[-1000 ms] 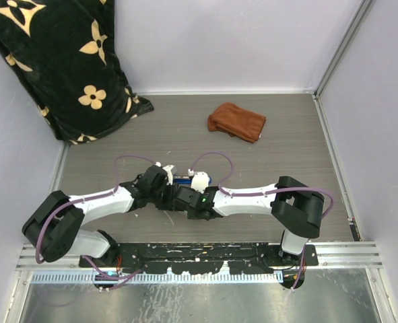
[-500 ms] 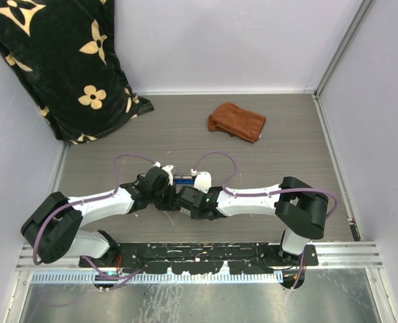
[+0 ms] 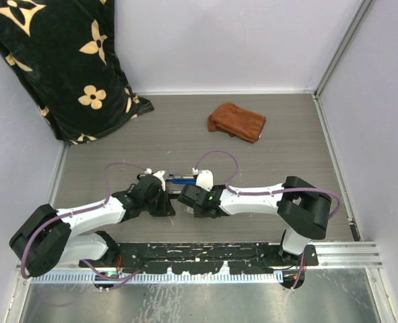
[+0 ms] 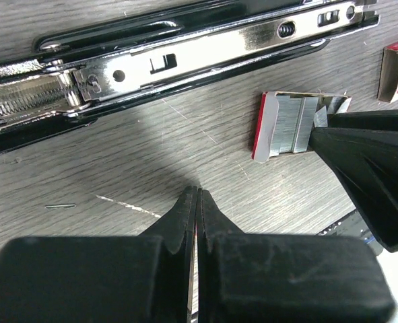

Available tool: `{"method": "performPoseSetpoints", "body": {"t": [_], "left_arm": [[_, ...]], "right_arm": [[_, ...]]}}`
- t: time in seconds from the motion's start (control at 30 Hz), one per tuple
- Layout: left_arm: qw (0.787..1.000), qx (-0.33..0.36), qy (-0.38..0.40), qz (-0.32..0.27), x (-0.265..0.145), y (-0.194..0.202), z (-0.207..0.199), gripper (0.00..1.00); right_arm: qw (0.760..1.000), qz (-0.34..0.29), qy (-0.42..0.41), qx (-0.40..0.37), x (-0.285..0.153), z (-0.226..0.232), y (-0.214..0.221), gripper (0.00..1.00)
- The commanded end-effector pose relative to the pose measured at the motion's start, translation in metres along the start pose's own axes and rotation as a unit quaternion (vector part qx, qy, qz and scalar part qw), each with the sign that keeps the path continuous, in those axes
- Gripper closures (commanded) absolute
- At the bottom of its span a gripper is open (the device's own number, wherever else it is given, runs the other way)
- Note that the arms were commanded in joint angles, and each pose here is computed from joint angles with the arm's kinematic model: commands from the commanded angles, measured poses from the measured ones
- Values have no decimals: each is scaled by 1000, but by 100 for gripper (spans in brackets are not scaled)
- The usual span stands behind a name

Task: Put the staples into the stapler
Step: Pick up the staple from the center of the board.

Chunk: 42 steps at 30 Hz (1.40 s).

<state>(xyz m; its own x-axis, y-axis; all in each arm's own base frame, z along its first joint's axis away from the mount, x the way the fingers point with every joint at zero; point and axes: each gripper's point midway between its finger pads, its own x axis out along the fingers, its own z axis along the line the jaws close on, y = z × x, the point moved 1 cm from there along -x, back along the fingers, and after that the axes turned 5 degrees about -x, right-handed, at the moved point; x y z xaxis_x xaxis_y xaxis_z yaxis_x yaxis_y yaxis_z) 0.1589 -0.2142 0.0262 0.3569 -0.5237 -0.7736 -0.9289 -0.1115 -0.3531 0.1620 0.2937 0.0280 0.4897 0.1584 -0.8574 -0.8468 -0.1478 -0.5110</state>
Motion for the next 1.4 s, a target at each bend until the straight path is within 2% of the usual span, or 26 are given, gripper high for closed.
{"method": "performPoseSetpoints", "body": {"t": [0.0, 0.1, 0.2, 0.3, 0.53, 0.77, 1.07, 1.27, 1.37], "left_arm": [[1000, -2, 9, -11, -2, -1, -3, 96], [999, 0, 24, -35, -9, -15, -15, 72], [998, 4, 37, -51, -12, -28, -29, 57], [998, 9, 41, -53, -8, -36, -37, 52], [998, 15, 59, -24, 12, -38, -51, 51], [999, 31, 39, -11, 21, -35, -44, 61], [999, 44, 14, 6, 27, -27, -35, 86], [998, 65, 12, 8, 22, -30, -39, 99], [996, 86, 3, 11, 19, -33, -38, 100]], "right_arm": [[1000, 2, -5, -10, 1, -1, 0, 70], [1000, 5, -7, -12, 3, 0, 2, 70], [1000, 4, -3, -15, 4, -2, 3, 69], [1000, 6, -1, -19, 5, -2, 4, 69], [1000, 7, 8, -25, 8, -6, 6, 71], [1000, 1, 6, -22, 6, -4, 2, 76], [999, -23, -17, -16, -13, 2, -15, 77], [998, -41, -39, -19, -34, 5, -30, 77], [997, -43, -54, -28, -42, 5, -35, 77]]}}
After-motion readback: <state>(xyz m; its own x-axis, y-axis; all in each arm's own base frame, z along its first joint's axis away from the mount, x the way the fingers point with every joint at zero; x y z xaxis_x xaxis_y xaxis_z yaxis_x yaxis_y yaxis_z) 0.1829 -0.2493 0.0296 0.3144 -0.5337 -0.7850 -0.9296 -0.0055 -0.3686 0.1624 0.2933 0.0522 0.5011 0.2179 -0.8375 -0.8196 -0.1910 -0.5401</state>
